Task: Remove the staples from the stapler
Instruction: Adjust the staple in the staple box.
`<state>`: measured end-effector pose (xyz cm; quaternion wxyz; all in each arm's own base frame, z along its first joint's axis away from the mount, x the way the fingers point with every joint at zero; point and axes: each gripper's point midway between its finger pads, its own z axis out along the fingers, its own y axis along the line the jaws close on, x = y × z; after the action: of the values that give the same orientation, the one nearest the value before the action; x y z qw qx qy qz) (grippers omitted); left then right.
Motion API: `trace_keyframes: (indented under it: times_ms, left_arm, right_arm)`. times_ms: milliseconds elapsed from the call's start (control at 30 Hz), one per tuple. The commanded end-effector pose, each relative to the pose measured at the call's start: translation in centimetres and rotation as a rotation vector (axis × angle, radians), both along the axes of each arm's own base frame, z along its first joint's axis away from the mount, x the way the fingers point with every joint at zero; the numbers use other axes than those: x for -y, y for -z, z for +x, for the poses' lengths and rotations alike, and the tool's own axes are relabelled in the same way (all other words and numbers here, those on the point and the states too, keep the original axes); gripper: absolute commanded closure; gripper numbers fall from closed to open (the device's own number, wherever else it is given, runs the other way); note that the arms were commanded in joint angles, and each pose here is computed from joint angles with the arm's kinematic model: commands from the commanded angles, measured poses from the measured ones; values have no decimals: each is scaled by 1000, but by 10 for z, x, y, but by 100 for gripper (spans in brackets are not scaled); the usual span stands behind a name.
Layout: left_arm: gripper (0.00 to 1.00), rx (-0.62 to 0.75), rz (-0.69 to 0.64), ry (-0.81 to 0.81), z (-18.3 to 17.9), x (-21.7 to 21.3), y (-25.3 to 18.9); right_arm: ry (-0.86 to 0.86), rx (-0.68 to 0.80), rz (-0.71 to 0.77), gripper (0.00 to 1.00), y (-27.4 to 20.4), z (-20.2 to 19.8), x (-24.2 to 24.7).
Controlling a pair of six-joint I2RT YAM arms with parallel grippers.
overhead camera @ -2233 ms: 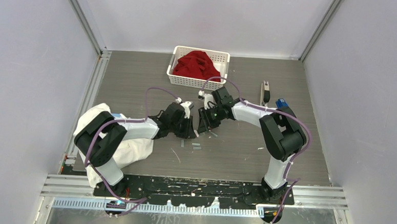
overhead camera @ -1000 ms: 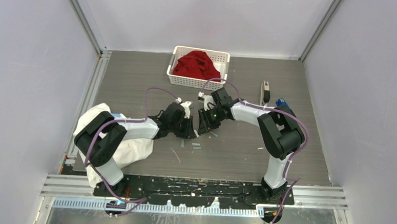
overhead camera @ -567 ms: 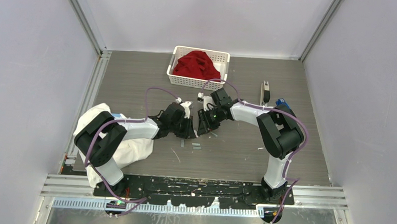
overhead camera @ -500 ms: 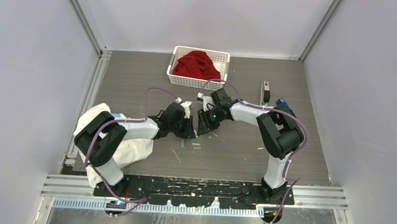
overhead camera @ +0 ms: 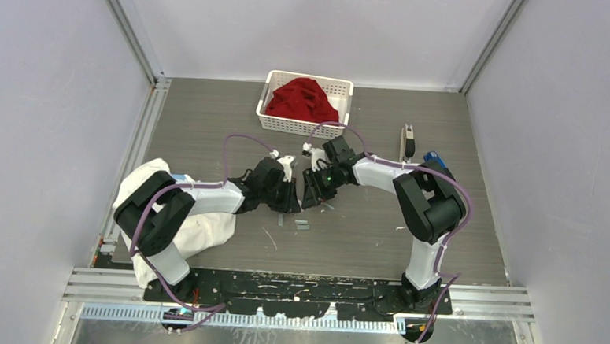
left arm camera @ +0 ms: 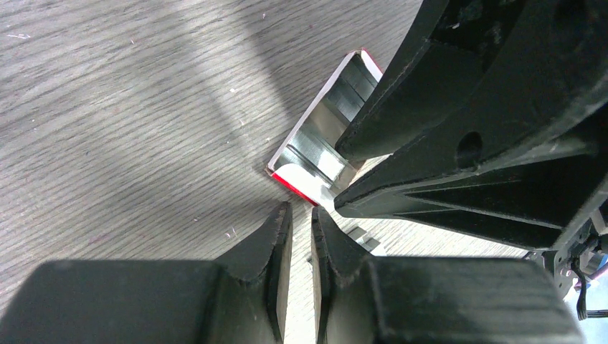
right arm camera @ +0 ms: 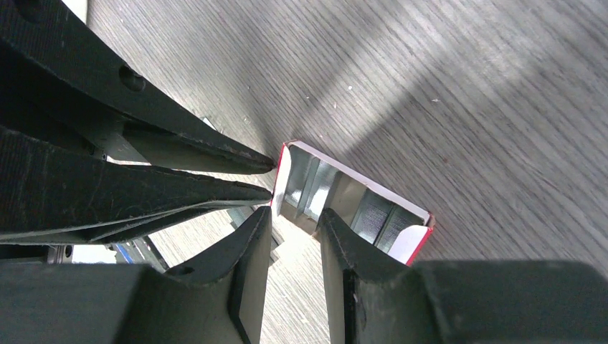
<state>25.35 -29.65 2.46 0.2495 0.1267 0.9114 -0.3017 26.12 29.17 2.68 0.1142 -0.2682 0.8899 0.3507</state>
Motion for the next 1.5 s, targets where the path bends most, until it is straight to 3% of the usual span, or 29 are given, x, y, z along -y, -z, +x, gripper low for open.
trace_keyframes:
  times_ms: [0, 533, 1467]
  left_arm:
    - [83, -21, 42, 1, -4, -6, 8]
    - [83, -20, 45, 0, -5, -7, 8]
    - [82, -8, 51, -8, -5, -10, 6]
  right_arm:
    - [-12, 26, 53, 63, -12, 7, -13]
    - [-14, 13, 69, 63, -14, 5, -15]
    - [-10, 128, 55, 61, -39, 20, -8]
